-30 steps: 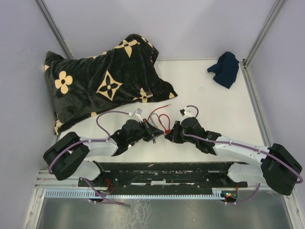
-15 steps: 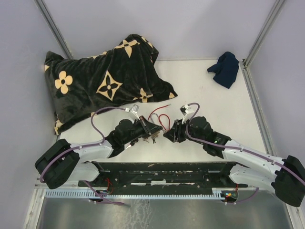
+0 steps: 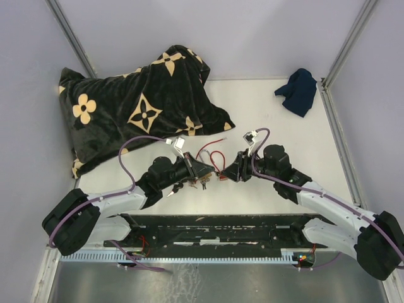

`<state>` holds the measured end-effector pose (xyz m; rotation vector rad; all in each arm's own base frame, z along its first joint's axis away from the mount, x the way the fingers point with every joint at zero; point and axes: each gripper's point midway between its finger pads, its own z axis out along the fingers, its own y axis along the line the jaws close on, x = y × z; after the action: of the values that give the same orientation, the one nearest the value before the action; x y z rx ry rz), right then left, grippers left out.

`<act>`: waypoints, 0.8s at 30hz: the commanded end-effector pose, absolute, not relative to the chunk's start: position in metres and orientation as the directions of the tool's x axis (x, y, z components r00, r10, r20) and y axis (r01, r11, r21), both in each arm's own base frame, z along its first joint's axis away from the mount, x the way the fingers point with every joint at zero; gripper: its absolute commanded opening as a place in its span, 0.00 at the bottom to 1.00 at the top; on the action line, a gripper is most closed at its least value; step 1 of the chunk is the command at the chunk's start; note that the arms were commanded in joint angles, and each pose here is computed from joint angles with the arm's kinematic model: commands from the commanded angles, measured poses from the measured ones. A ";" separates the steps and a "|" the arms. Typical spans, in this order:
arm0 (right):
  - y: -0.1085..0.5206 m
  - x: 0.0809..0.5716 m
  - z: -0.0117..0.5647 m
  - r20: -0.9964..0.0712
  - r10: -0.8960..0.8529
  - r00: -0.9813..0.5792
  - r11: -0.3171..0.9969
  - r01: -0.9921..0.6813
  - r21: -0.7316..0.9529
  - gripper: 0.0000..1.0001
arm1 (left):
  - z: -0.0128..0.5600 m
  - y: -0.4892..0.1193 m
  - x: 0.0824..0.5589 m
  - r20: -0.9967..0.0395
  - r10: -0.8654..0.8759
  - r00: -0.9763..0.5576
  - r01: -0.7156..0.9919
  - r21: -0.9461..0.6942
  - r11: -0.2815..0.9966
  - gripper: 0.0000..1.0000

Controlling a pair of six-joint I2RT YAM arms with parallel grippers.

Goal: Unlock with the key
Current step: Pick up the key from the center of the board.

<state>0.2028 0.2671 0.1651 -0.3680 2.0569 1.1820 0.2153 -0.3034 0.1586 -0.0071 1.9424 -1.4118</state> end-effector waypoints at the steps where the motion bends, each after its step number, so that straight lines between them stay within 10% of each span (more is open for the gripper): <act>1: 0.280 0.204 0.186 -0.780 0.062 -0.622 0.453 -0.679 0.578 0.46 | 0.183 -0.310 0.214 -0.601 -0.383 -0.702 0.492 -0.798 0.349 0.03; 13: 0.294 0.205 0.181 -0.795 0.011 -0.607 0.398 -0.726 0.560 0.39 | 0.193 -0.317 0.206 -0.587 -0.361 -0.725 0.511 -0.809 0.290 0.03; 24: 0.291 0.200 0.183 -0.778 0.053 -0.627 0.390 -0.704 0.594 0.03 | 0.196 -0.310 0.206 -0.571 -0.394 -0.721 0.494 -0.821 0.287 0.06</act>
<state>0.1960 0.2842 0.1520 -0.5643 2.0394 1.2515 0.2047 -0.3092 0.1633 0.0652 1.9478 -1.4790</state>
